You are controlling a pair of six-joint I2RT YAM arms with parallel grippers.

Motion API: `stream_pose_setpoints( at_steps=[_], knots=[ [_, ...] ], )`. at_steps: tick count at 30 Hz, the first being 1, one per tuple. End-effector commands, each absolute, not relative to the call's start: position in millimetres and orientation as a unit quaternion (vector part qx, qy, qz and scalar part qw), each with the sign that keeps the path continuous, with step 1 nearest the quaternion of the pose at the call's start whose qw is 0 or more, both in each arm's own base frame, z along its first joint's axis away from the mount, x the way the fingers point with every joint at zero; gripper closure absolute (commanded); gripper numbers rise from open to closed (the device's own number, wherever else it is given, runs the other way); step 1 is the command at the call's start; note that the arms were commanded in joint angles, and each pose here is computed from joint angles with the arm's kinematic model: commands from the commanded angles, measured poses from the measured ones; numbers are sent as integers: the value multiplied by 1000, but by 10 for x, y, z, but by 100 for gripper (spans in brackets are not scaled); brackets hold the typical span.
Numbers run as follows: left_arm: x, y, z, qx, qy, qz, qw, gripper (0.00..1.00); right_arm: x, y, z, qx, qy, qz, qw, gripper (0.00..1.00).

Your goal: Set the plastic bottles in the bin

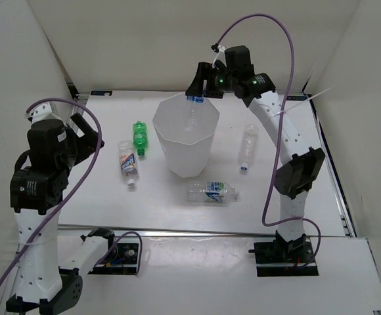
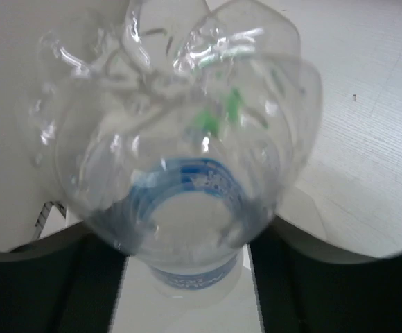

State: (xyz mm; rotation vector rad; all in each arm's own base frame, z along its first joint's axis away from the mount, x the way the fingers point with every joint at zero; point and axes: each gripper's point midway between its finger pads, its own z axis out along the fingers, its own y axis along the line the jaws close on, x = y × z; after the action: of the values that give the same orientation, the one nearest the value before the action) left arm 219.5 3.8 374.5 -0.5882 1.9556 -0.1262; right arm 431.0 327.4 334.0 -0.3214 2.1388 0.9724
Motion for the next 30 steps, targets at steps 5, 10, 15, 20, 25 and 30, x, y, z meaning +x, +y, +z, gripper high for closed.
stream_pose_setpoints(
  at_steps=[5,10,15,20,25,30],
  knots=[
    [2190,79,3654,-243,822,-36,514,1,4155,3384,3644,-186,803,357,441,16],
    [2193,97,3617,-245,824,-29,511,1,4142,3317,3758,-171,804,322,470,3],
    [2213,160,3570,-249,825,-9,506,1,4098,2861,4447,-119,774,276,557,0],
    [2243,174,3456,-257,831,-1,493,1,4141,1804,4770,46,764,213,608,0],
    [2229,158,3285,-278,833,-8,478,1,4283,893,3651,166,855,147,468,0],
    [2218,69,3105,-273,849,-23,452,1,4275,865,2953,163,912,151,344,0]
  ],
)
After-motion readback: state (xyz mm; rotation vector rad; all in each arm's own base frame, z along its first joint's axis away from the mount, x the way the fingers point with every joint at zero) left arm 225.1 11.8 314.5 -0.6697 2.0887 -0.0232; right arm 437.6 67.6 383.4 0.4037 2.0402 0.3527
